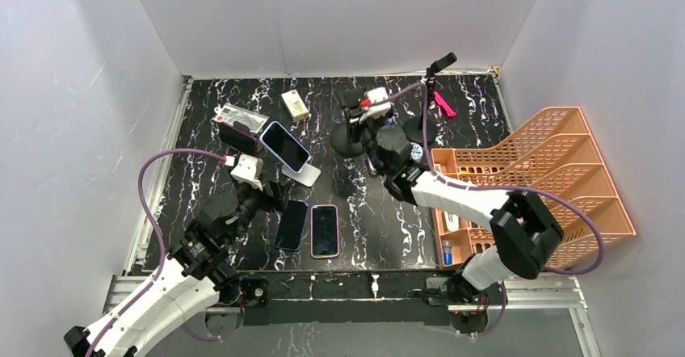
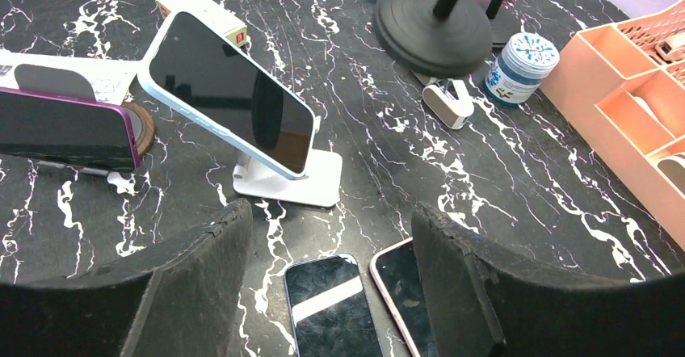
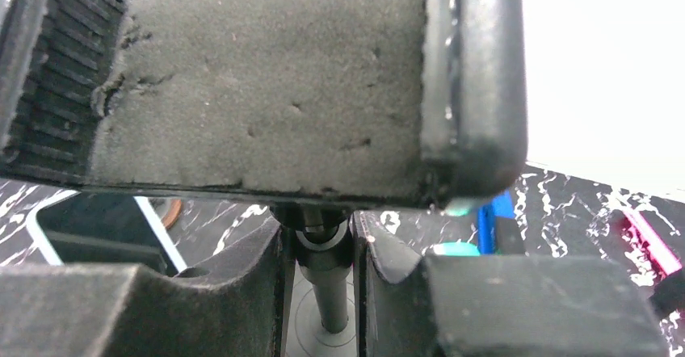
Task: Remove the phone from the phone stand
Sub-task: Pick up the phone stand at the center of the board, then place the phone stand at the center of the board, then remove the phone from the phone stand.
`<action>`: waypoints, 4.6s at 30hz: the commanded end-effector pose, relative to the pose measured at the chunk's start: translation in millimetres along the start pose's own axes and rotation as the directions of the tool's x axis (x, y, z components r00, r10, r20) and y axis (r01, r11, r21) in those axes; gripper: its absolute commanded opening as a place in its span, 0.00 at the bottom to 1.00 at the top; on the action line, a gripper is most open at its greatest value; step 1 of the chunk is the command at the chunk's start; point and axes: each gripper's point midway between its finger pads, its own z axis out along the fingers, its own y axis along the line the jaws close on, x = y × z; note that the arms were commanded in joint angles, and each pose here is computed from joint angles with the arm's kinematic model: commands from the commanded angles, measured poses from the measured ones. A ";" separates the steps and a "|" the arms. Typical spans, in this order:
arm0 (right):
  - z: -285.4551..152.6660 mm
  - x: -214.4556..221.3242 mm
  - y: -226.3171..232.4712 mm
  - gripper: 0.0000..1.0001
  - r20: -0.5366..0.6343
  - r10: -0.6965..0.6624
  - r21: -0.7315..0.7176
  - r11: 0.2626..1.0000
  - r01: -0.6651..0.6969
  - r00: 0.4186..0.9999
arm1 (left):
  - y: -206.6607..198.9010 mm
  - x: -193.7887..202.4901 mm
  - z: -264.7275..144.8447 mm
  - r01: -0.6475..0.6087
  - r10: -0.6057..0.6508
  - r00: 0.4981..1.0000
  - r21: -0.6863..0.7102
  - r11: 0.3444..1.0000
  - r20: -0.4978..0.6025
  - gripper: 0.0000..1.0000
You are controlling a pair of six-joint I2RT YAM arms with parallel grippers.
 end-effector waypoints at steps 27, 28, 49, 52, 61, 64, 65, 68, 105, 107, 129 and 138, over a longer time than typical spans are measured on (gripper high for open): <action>184.8 37.5 -45.6 0.00 0.089 0.031 0.098 0.994 -0.039 0.996 | 7.2 -23.0 -2.8 -0.026 0.028 0.998 -0.041 0.999 0.058 0.69; 186.1 41.0 -46.9 0.00 0.082 0.030 0.099 0.994 -0.038 0.996 | 7.2 -23.0 -2.6 -0.026 0.028 0.998 -0.041 0.999 0.058 0.69; 163.6 82.7 -44.8 0.42 -0.046 0.027 0.038 0.999 -0.026 0.999 | 3.8 -21.6 -0.9 -0.027 0.028 0.999 -0.026 0.999 0.040 0.71; 156.7 80.9 -41.9 0.52 -0.050 0.029 0.019 0.999 -0.029 0.998 | 2.2 -22.6 -1.9 -0.025 0.026 0.999 -0.015 1.000 0.046 0.73; 134.6 71.2 -30.1 0.74 -0.078 0.049 -0.056 0.997 -0.054 0.996 | 5.4 -28.4 -7.1 -0.010 0.011 0.997 -0.027 1.000 0.072 0.79; 122.2 67.6 -26.3 0.80 -0.103 0.063 -0.077 0.995 -0.071 0.993 | 7.0 -29.8 -8.1 -0.003 0.005 0.997 -0.035 0.999 0.082 0.80; 117.2 66.0 -25.3 0.82 -0.109 0.066 -0.081 0.994 -0.075 0.992 | 7.2 -30.3 -8.2 -0.001 0.004 0.997 -0.036 0.999 0.083 0.80; 97.9 61.3 -17.9 0.94 -0.128 0.058 -0.097 0.993 -0.070 0.990 | 8.2 -30.5 -8.1 0.005 -0.002 0.996 -0.043 0.999 0.084 0.80; -144.4 62.9 3.4 0.99 -0.445 0.392 -0.089 0.875 -0.475 0.805 | 31.9 -6.7 35.2 0.420 -0.447 0.895 -0.312 0.852 -0.015 0.81; -146.5 62.1 10.0 0.99 -0.459 0.377 -0.128 0.868 -0.480 0.805 | 40.5 11.4 47.9 0.514 -0.557 0.827 -0.300 0.803 -0.073 0.80; -155.9 63.7 13.4 0.98 -0.464 0.342 -0.182 0.866 -0.466 0.817 | 82.3 16.6 97.1 0.810 -0.810 0.584 -0.111 0.576 0.057 0.75; -155.3 65.1 10.0 0.98 -0.456 0.345 -0.168 0.872 -0.460 0.820 | 93.4 13.2 101.8 0.840 -0.838 0.542 -0.064 0.539 0.065 0.69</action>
